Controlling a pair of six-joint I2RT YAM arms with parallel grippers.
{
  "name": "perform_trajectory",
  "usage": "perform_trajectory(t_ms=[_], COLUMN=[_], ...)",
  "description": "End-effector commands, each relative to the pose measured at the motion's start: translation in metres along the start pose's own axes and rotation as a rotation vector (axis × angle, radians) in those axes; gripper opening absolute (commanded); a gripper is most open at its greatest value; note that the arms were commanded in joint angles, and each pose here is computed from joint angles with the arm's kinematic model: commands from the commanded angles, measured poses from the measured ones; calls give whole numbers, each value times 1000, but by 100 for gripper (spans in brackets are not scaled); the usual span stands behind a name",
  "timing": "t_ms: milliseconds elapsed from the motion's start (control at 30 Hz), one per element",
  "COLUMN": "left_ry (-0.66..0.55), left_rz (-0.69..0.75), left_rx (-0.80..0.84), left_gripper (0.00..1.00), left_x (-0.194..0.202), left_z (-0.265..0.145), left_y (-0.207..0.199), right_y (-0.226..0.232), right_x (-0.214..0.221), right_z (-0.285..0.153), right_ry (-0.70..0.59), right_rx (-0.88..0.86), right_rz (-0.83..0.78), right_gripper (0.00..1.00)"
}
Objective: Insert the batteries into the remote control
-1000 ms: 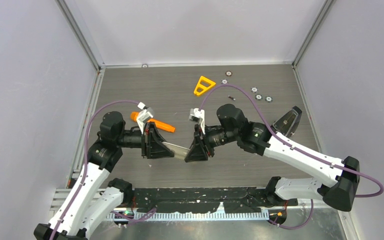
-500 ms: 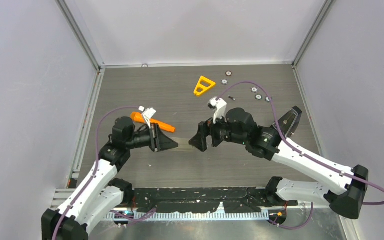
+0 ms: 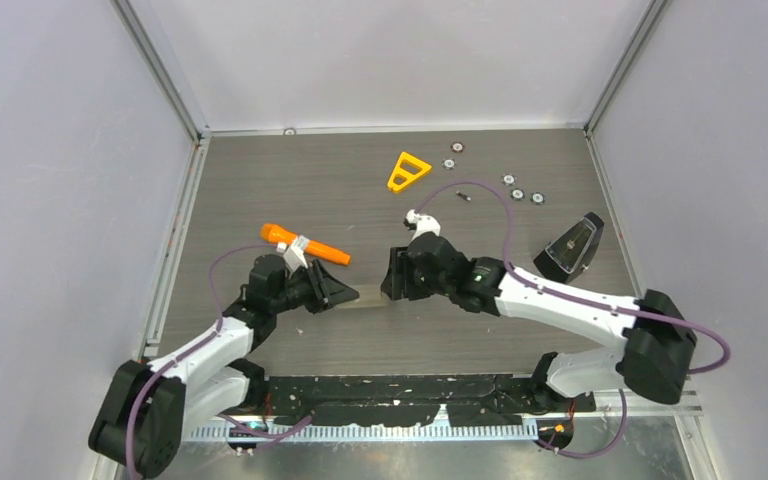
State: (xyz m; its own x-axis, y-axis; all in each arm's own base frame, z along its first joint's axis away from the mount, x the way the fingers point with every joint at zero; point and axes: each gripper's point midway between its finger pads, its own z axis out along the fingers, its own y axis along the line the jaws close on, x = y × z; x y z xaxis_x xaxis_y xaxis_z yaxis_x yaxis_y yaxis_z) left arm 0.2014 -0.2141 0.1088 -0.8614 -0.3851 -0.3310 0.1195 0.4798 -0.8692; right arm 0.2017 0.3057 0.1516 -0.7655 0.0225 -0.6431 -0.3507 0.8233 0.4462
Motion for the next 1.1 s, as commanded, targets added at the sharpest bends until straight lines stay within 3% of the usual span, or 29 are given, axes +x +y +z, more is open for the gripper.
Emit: perform_trajectory(t_ms=[0, 300, 433, 600, 1067], left_ry=[-18, 42, 62, 99, 101], left_rz=[-16, -68, -102, -114, -156], left_rx=[33, -44, -209, -280, -342], left_gripper=[0, 0, 0, 0, 0], left_x=[-2, 14, 22, 31, 34], left_z=[10, 17, 13, 12, 12], left_y=[4, 33, 65, 82, 99], right_y=[17, 23, 21, 13, -12], right_x=[1, 22, 31, 32, 38], right_z=[25, 61, 76, 88, 86], right_ry=[9, 112, 160, 181, 202], right_rx=[-29, -40, -56, -58, 58], right_rz=[72, 94, 129, 168, 149], right_gripper=[53, 52, 45, 40, 44])
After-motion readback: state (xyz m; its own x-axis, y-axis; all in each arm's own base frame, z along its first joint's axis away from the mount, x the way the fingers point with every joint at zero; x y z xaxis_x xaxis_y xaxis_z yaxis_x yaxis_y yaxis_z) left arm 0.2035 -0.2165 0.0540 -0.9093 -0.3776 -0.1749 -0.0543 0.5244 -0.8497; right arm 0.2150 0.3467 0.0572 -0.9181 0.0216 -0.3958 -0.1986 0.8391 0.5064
